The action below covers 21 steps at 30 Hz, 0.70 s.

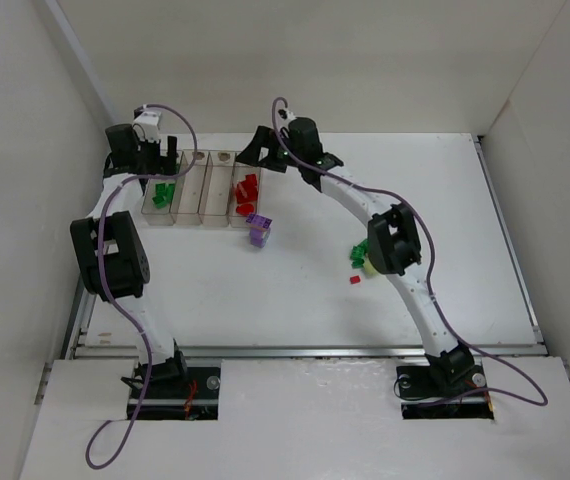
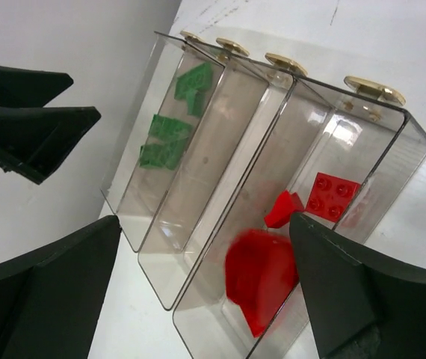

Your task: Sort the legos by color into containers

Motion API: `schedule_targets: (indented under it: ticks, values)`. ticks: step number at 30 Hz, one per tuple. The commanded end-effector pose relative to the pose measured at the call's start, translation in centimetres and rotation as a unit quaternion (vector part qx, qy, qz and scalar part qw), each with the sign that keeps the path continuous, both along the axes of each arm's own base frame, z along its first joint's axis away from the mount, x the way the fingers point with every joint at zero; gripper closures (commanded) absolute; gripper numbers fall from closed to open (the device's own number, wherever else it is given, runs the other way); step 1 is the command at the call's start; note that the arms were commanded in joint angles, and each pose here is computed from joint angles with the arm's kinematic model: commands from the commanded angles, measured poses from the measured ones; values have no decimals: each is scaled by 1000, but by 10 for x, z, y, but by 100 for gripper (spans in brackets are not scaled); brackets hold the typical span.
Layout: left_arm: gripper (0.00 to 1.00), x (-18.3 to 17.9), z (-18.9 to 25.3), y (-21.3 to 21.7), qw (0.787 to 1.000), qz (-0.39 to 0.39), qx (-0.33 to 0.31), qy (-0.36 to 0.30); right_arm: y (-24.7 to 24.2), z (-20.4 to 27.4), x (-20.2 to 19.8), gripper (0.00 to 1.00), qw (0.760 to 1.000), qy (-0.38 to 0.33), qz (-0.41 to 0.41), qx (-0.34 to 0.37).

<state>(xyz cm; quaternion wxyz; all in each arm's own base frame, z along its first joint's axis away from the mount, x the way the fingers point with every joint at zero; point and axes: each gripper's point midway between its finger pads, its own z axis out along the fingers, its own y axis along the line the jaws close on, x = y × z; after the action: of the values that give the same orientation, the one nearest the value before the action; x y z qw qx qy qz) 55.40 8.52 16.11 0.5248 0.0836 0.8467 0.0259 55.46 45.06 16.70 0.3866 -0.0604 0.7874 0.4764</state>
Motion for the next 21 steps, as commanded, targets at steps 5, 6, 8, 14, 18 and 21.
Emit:
schedule_targets:
  ticks: [5, 6, 8, 14, 18, 21]
  values:
    - [1, -6, 50, -25, 998, -43, -48, -25, -1, 66, -1, 0, 996, -82, -7, 14]
    - [1, -6, 53, -26, 997, -51, -46, -26, -5, 94, -5, 0, 994, -112, -5, 16]
    - [1, -5, 60, -32, 997, -69, -31, -28, -13, 123, -8, 0, 989, -144, -15, 14]
    - [1, -2, 92, -43, 993, -101, 1, -58, -110, 170, -31, 0, 984, -140, -101, -49]
    - [1, 1, 104, -49, 990, -107, 57, -70, -230, 108, -46, 0, 929, -38, -248, -271]
    - [1, 4, 102, -66, 983, -117, 123, -65, -289, 46, -91, 0, 860, 69, -262, -433]
